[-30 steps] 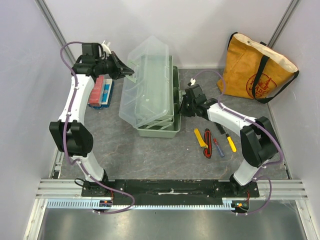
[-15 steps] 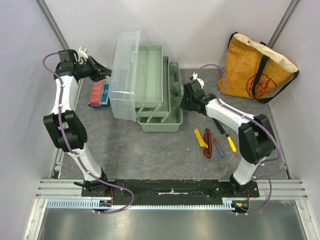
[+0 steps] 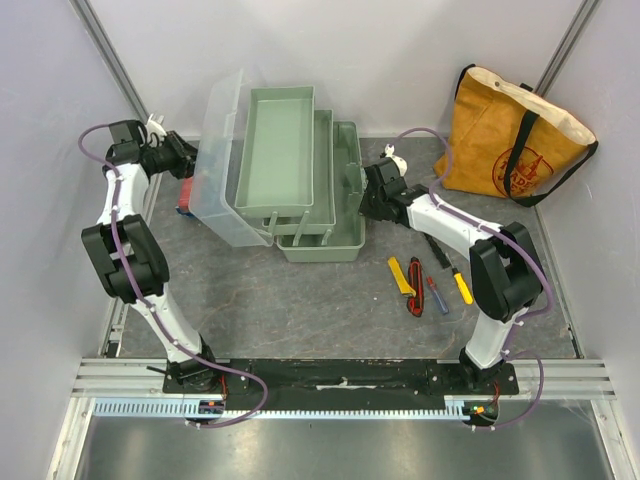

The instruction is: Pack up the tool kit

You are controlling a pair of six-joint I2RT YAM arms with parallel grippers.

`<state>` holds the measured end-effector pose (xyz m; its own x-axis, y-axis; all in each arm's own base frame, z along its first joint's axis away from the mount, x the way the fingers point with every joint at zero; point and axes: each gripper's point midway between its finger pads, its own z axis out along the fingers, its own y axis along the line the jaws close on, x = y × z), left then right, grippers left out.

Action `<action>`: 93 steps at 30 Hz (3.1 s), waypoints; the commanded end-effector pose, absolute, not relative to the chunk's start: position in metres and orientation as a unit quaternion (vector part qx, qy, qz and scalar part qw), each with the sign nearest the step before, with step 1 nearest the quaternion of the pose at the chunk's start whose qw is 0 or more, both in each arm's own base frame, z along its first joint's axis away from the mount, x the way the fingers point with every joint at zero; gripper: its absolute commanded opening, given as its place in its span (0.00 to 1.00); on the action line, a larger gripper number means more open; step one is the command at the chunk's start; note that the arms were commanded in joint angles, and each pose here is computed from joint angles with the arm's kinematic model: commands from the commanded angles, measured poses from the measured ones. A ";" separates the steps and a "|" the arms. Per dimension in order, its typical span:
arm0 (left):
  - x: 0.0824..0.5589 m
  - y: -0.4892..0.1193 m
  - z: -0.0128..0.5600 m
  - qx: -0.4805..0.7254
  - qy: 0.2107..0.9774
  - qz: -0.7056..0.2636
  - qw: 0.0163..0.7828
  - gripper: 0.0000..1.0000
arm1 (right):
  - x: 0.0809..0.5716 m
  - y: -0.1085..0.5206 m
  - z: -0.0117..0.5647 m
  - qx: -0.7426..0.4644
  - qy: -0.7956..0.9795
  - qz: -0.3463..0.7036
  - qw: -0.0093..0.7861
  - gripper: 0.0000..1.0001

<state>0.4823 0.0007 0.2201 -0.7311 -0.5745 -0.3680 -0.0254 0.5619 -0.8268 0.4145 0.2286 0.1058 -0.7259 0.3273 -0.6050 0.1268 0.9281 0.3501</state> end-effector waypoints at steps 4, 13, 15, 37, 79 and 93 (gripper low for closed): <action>0.492 0.022 0.212 -0.163 0.823 -0.406 0.362 0.64 | 0.440 0.223 0.113 0.179 0.898 0.155 0.371 0.00; 0.489 0.039 0.167 -0.202 0.850 -0.341 0.348 0.72 | 0.442 0.226 0.105 0.176 0.901 0.157 0.363 0.01; 0.489 0.046 0.160 -0.216 0.854 -0.319 0.350 0.68 | 0.442 0.227 0.102 0.173 0.903 0.157 0.360 0.01; 0.467 0.124 0.120 -0.322 0.884 -0.081 0.329 0.24 | 0.439 0.257 0.068 0.153 0.914 0.202 0.318 0.00; 0.395 -0.073 0.432 0.031 0.759 -0.374 0.532 0.66 | 0.413 0.059 0.155 0.254 0.886 0.083 0.379 0.88; 0.361 -0.127 0.420 0.058 0.754 -0.423 0.499 0.66 | 0.405 0.034 0.112 0.565 0.732 0.162 0.346 0.67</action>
<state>0.3712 -0.1232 0.4057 -0.5221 -0.3209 -0.7902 0.4780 0.6572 -0.5828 0.3871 0.0435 0.0962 -0.3558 0.8495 -0.3897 0.6897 0.5200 0.5039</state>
